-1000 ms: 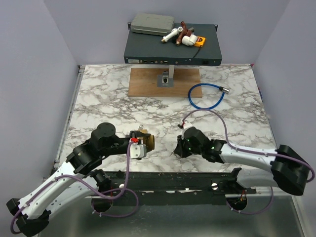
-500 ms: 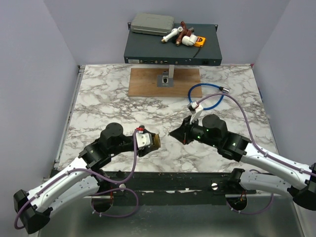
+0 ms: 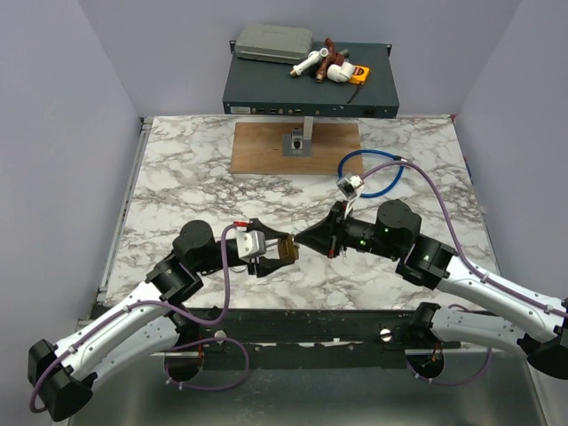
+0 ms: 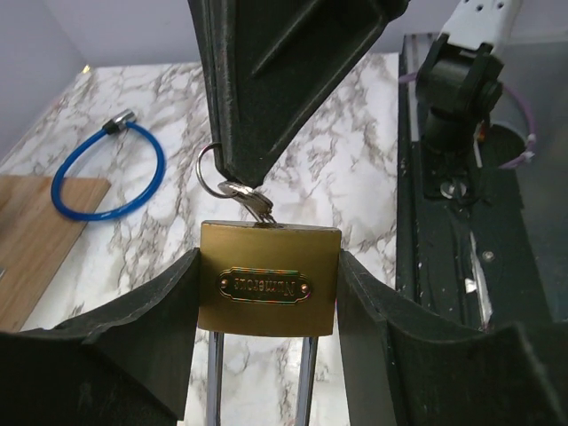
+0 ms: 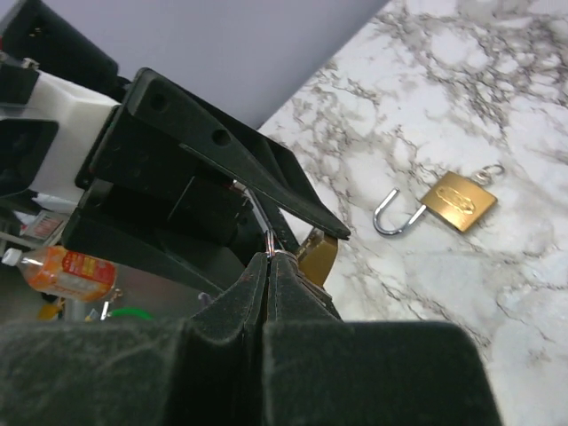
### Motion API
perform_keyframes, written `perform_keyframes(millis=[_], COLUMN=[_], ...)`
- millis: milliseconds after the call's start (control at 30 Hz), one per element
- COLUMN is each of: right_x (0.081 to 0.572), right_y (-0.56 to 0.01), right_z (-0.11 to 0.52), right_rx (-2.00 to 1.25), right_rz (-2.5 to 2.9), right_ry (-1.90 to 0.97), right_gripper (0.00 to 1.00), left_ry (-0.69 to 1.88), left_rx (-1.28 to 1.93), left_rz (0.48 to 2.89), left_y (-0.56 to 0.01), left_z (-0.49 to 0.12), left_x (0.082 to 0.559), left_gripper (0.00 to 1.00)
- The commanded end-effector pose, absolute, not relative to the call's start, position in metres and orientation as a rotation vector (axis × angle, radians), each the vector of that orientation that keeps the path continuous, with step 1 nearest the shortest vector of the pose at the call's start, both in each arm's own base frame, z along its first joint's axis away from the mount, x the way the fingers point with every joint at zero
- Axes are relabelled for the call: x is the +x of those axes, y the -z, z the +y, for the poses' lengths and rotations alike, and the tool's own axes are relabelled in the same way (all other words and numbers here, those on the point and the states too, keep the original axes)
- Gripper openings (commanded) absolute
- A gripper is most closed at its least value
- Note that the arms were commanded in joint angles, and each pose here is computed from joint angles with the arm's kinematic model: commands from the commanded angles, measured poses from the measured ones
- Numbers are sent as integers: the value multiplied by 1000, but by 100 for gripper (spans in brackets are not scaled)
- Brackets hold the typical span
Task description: Unlock with the key
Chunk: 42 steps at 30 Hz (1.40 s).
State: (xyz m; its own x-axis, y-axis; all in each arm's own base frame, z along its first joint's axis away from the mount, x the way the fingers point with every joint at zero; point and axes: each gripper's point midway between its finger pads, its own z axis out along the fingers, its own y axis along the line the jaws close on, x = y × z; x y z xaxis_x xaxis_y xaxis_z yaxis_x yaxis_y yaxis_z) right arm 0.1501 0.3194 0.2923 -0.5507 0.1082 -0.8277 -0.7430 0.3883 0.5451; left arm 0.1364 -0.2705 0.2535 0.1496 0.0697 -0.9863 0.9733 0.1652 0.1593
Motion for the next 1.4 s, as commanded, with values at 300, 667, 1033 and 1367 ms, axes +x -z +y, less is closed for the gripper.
perform_keyframes(millis=[300,667,1033,1367], right_x=[125,131,134,131], right_y=[-360,-324,-308,-301], right_z=[327,323,319,311], right_rx=[-605,-596,-594,-625], right_rz=[1557,1667,1721,1781], right_ry=[-1496,-1419,-1366,-1314], right_gripper=[1,1,1,1], left_ry=[1103,1086,1107,1087], left_rx=[1167,1156,1119,1095], left_rz=[990,960,935,954], left_y=[-293,-307,-326,-326], left_z=[-269,-264,-259,-254], left_x=[108,107,104,109], left_gripper=[0,0,0,0])
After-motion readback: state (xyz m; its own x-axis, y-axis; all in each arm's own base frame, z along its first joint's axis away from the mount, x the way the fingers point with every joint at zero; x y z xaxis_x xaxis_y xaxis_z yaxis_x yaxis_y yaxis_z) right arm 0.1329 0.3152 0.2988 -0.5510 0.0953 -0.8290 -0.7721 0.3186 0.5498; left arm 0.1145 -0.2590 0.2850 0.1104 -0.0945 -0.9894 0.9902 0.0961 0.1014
